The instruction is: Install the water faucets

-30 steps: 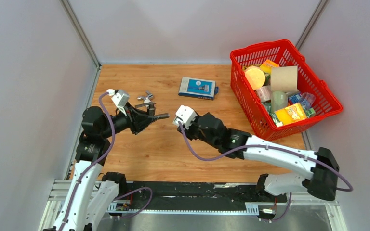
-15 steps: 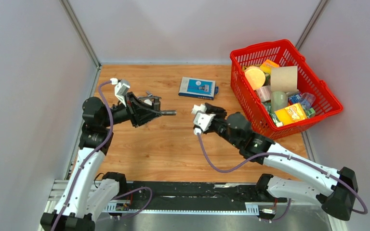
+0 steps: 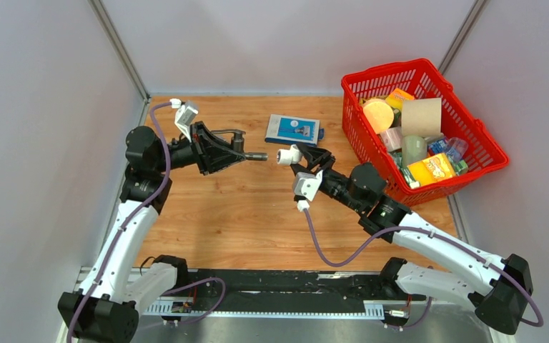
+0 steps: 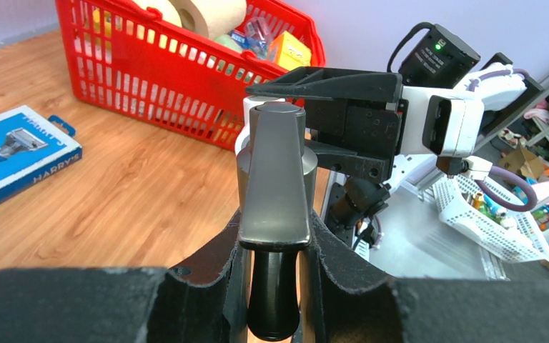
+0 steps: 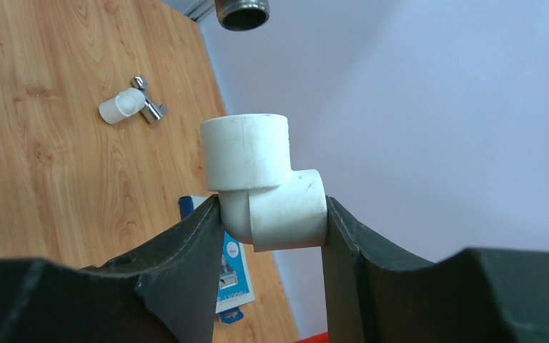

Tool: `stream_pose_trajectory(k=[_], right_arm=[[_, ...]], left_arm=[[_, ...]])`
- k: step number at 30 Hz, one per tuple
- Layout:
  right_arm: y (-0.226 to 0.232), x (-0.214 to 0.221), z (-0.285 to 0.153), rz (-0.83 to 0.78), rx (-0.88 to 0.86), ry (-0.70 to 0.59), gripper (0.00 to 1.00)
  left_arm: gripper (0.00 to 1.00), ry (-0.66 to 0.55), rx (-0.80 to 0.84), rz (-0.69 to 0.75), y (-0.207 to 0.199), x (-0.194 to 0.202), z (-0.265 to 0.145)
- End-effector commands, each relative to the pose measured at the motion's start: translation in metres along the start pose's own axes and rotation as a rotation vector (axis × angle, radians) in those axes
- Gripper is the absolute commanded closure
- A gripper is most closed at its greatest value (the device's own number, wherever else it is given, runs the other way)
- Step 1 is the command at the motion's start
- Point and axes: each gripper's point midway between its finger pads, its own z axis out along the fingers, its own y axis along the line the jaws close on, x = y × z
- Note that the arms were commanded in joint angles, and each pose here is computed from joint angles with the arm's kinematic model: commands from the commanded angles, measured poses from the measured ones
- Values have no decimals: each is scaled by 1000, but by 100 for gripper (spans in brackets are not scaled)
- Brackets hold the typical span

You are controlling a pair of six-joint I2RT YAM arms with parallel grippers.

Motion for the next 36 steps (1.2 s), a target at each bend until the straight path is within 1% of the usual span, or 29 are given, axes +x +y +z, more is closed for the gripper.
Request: stream_pose_trajectory(k=[1,9,24,36], right_arm=[[-20,-32,3,-84,38,-134,100],[-29,-42,3,-108,84,-183,100],[-20,-48,4,-124,55,-208,100],[-18,-49,2,-148,45,-203,100]], left_arm=[[100,-19,46,64,-17,-14,3],[100,-26,47,32,-15,-14,13],[100,-47,41,7,-15,-15,21],[100,9,-16,4,-5,-3,25]])
